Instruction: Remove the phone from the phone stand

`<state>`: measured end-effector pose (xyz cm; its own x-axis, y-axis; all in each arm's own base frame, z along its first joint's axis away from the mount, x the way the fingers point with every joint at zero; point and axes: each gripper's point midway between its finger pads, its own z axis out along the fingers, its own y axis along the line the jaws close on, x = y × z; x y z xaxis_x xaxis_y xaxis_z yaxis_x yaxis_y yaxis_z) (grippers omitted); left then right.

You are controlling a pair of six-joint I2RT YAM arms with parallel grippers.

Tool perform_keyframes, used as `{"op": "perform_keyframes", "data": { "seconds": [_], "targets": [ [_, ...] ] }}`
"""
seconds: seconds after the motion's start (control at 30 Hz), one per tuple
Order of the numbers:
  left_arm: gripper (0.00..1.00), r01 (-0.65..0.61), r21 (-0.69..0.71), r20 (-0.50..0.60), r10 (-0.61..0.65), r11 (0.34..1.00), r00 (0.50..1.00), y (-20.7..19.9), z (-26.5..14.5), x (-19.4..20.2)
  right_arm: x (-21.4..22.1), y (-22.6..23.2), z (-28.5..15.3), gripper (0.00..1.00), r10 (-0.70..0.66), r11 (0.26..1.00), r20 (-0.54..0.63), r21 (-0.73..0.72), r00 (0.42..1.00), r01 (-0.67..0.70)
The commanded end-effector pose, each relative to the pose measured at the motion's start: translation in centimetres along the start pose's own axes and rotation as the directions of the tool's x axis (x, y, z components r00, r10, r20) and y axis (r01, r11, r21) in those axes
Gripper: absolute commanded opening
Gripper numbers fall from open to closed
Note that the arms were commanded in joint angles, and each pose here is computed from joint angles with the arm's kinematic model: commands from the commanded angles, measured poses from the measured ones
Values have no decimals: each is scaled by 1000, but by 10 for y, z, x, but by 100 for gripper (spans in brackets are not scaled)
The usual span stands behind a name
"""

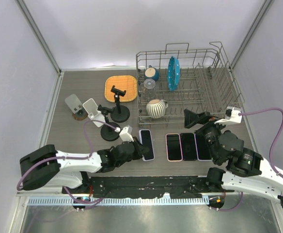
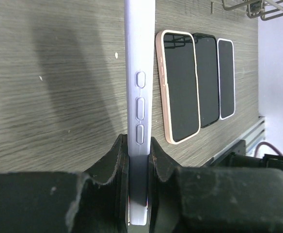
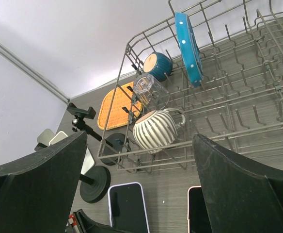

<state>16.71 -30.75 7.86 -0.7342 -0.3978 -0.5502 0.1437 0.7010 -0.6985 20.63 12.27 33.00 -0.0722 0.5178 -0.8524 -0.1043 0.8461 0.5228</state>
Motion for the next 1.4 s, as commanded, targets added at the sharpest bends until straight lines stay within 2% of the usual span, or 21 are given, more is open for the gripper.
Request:
{"op": "perform_keyframes", "data": {
  "seconds": [0.0,0.2,0.43,0.53,0.57,0.73,0.77,0.97,1.1,1.13,1.17,1.23,1.27,1.37],
  "targets": [
    [0,203,178,1,-207,963,978,-46,10,-11,-6,-4,0,95,17,1000,28,20,999,-17],
    [0,268,217,-60,-261,939,963,-55,25,-1,-5,-8,-1,95,12,1000,31,25,999,-13],
    [0,295,186,-122,-276,937,953,-52,41,14,-5,-13,-2,95,14,999,36,29,999,-15],
    [12,322,155,-135,-303,934,943,-43,45,19,-5,-14,-2,95,13,999,39,33,999,-14],
    [23,325,147,-139,-306,934,942,-40,46,21,-4,-14,-2,95,11,999,38,34,999,-13],
    [53,329,130,-126,-314,935,941,-37,43,18,-3,-14,-2,95,4,999,37,35,999,-5],
    [63,329,118,-116,-316,937,941,-33,42,17,-4,-15,-2,95,5,999,38,36,999,-7],
    [77,329,79,-87,-322,941,943,-24,36,12,-4,-16,-3,94,11,999,40,35,999,-12],
    [78,317,-17,-61,-318,948,946,-5,32,12,-5,-16,-3,94,11,999,40,35,999,-12],
    [77,318,-16,-50,-318,948,947,-11,30,5,-4,-16,-3,94,10,999,40,36,999,-11],
    [80,286,-98,-54,-292,953,955,5,27,11,-4,-17,-3,94,7,999,38,37,999,-9],
    [86,254,-144,-26,-260,956,965,2,26,0,-2,-16,-2,94,5,999,35,36,999,-6],
    [91,217,-211,-35,-229,953,973,15,21,3,-2,-15,-2,94,6,999,34,34,999,-7],
    [96,188,-231,-21,-198,955,980,14,19,-4,-1,-15,-2,94,5,999,32,36,999,-7]
  ]
}}
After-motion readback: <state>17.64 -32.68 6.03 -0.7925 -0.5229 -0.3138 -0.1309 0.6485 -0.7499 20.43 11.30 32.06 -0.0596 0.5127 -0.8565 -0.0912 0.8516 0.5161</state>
